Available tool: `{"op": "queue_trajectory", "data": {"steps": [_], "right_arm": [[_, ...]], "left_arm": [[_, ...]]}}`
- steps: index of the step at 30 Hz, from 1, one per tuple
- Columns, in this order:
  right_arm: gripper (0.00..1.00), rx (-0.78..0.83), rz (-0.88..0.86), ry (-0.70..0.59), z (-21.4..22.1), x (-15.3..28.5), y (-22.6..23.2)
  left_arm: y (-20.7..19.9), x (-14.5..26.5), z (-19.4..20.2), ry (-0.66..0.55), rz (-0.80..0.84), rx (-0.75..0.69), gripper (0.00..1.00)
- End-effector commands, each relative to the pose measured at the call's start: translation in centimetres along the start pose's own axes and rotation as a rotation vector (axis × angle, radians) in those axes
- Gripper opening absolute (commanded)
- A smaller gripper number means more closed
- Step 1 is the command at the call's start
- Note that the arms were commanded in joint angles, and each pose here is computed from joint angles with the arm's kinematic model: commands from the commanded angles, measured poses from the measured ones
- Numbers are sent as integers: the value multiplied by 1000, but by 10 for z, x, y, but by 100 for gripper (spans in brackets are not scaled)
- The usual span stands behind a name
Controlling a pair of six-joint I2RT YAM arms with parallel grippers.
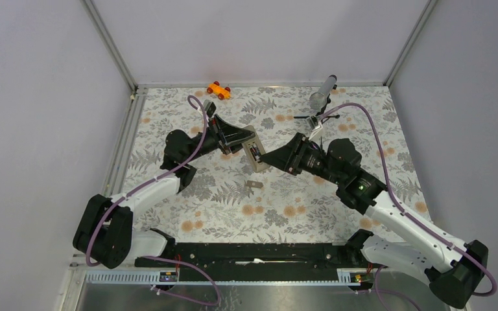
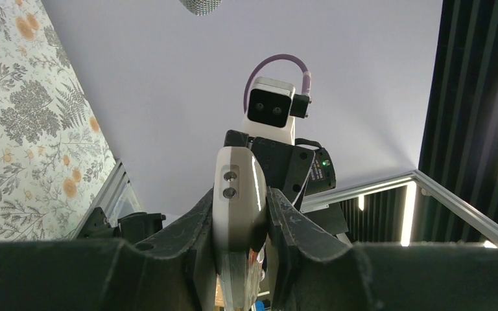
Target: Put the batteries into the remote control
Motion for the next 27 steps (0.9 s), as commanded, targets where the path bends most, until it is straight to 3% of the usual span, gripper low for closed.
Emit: {"op": "queue_trajectory", "data": {"steps": [1, 20, 27], "right_arm": [[46, 42, -21, -41, -10, -4, 4], [34, 55, 105, 58, -7, -26, -13], [40, 66, 162, 64, -8, -25, -19]], "left_arm": [[-26, -4, 2, 18, 101, -68, 0], [-28, -6, 3, 29, 103, -80, 0], [-28, -6, 1, 10, 95, -74, 0]]}}
Point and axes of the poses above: each gripper's point midway between its finger pads, its own x axis back along the fingers, its own y axis along the line the jaws close on, z = x × y, the point moved 7 cm from there along x, back along the fingers, and after that the axes turned 14 degrees about x, right-handed, at the moved point
